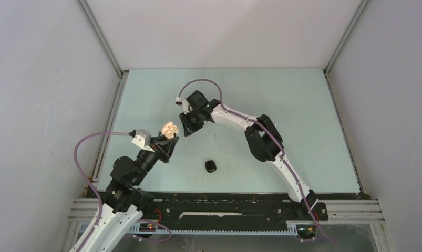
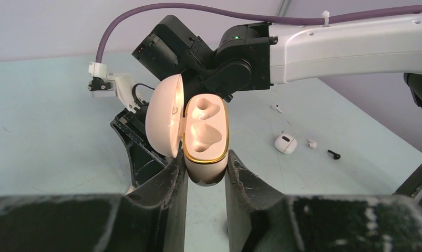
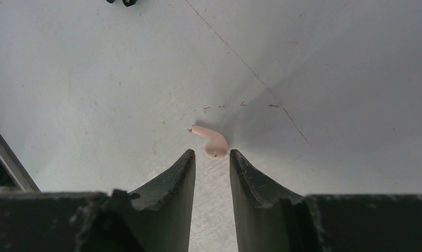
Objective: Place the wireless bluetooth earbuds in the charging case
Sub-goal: Pick up the earbud from the center of the board.
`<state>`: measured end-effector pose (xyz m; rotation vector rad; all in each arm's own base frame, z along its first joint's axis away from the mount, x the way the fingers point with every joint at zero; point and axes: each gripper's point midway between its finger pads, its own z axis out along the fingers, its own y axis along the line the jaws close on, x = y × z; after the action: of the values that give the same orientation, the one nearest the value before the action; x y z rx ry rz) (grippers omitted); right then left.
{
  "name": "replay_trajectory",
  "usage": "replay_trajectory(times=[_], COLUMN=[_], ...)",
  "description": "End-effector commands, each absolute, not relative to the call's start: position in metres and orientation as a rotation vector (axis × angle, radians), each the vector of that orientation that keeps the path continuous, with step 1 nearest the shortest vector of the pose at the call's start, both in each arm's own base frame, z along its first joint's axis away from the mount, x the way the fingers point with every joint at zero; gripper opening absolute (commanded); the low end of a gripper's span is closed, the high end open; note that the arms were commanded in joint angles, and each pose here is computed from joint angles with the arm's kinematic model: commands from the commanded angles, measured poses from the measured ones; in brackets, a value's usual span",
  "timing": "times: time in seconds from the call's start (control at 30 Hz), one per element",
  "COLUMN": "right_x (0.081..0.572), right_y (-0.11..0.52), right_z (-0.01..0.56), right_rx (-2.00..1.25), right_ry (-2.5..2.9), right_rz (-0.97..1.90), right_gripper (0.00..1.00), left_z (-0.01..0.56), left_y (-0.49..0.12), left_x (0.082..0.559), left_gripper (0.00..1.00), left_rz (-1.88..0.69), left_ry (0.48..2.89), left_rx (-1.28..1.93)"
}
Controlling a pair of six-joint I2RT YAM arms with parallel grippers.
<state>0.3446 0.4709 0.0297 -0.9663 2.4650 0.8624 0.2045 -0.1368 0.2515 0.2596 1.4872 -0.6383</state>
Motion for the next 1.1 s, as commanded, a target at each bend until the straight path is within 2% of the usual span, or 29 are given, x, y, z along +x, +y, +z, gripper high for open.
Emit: replay_trajectory(times=[0.0,0.47,1.07], right_x=[0.346,0.342,0.336], right_y=[0.484,0.487,0.481], right_z=[0.032,0.019,0.003], right_rx=[-0.982,-1.008,-1.098], right_ry=[2.429,2.434,2.406], right_rz=[0.871,0.830,0.632], right_gripper=[0.33,0.31,0.25], left_z=[0.260,0.260,0.261], left_y=[-0.136,-0.136,-0.136], left_x=[0.206,0.207,0.206], left_gripper=[0.00,0.00,0.00], left_rz=[-0.631,-0.634,-0.637], left_ry=[1.456,1.460,1.456], left_rx=[0.269,0.267,0.266])
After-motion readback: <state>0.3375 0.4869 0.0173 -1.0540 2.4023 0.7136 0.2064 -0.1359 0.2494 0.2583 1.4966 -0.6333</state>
